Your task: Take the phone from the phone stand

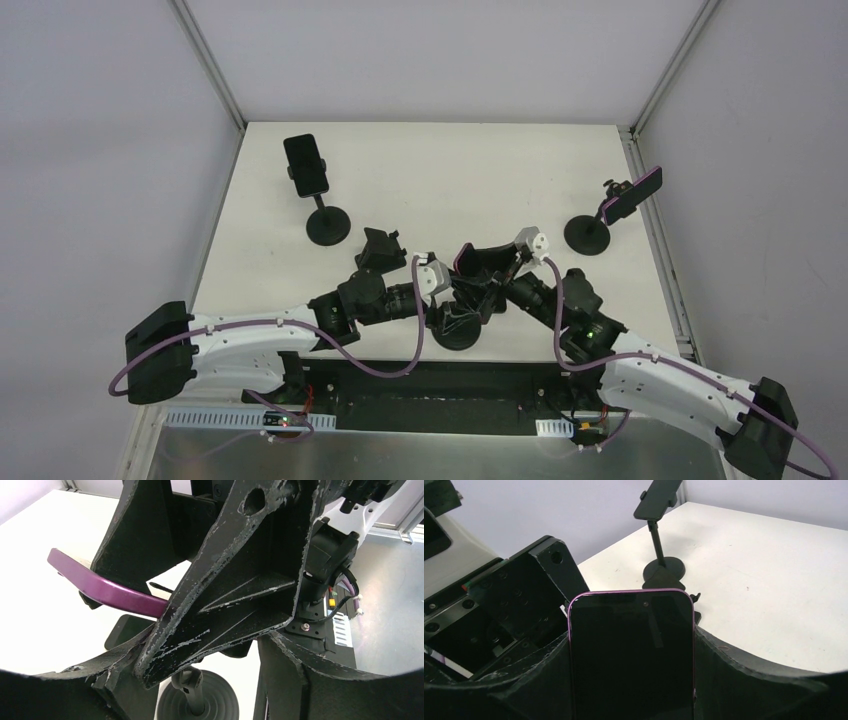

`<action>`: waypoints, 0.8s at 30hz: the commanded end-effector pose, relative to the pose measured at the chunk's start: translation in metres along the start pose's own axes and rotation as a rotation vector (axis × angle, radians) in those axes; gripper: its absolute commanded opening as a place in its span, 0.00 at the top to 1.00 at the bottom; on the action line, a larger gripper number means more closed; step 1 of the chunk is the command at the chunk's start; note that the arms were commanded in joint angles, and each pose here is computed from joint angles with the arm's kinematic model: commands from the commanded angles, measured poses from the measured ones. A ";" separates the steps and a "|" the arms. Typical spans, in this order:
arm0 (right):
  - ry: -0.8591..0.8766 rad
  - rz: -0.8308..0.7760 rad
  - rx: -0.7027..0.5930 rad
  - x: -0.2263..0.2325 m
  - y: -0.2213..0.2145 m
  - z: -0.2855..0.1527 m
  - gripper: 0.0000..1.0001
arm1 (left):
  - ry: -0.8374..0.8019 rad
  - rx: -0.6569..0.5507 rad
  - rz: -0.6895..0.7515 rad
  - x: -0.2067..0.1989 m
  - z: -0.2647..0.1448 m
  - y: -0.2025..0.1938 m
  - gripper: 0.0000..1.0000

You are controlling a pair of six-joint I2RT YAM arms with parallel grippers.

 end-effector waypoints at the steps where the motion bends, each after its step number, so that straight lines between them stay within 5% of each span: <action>1: -0.280 -0.074 -0.113 -0.025 0.006 -0.004 1.00 | -0.147 -0.123 -0.044 -0.019 0.007 0.033 0.36; 24: -0.316 0.058 -0.217 -0.002 0.001 -0.020 1.00 | 0.128 -0.144 -0.135 0.000 0.015 0.035 0.40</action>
Point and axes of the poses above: each gripper's point midway between its finger pads, its own z axis out along the fingers, its own x axis along the line the jaws close on, y = z × x, the point moved 10 cm from there along -z, back along the fingers, and after that the axes turned 11 degrees about z, right-handed, at the moved point
